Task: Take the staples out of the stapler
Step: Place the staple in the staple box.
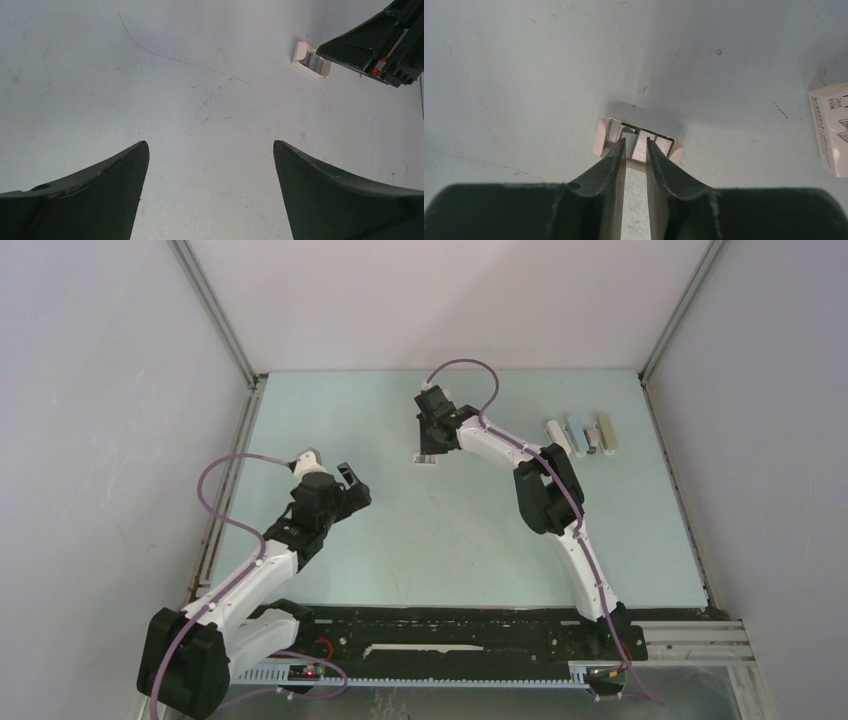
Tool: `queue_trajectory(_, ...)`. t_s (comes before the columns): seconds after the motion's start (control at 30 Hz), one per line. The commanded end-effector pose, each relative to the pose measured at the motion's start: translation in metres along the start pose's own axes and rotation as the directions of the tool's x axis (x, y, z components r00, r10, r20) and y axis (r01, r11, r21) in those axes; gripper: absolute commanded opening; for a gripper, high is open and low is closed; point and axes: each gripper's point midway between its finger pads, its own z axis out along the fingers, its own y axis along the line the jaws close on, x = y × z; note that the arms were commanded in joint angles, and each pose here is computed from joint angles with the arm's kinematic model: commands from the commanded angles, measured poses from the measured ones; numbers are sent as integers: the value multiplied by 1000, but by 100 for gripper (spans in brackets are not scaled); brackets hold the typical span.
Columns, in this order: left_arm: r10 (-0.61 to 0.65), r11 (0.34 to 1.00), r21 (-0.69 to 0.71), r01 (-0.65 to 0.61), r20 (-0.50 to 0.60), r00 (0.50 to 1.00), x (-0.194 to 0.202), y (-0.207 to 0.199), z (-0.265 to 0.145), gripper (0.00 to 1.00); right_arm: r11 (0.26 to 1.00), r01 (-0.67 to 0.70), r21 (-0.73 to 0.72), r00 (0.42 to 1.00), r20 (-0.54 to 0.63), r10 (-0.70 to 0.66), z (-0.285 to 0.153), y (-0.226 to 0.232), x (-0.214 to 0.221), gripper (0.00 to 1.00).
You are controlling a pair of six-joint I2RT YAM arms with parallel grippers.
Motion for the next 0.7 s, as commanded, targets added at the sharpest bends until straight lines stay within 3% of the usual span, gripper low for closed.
queue_trajectory(0.0, -35, 999, 40, 33, 64, 997, -25, -16, -2, 100, 1000, -13, -12, 1000, 9, 13, 3, 7, 1, 29)
queue_trajectory(0.17, -37, 998, 47, 34, 68, 997, -26, -17, -3, 100, 997, 38, -67, 998, 42, -35, -12, 22, -14, 29)
queue_trajectory(0.43, -43, 994, 106, 34, 85, 995, -34, -30, -7, 100, 953, 195, -230, 978, 124, -170, -71, 57, -46, 28)
queue_trajectory(0.53, -49, 988, 152, 37, 81, 995, -35, -38, -11, 100, 859, 311, -407, 950, 140, -278, -112, 74, -42, 29)
queue_trajectory(0.67, -71, 969, 242, 43, 105, 992, -47, -57, -16, 100, 675, 435, -596, 893, 187, -410, -165, 69, -27, 34)
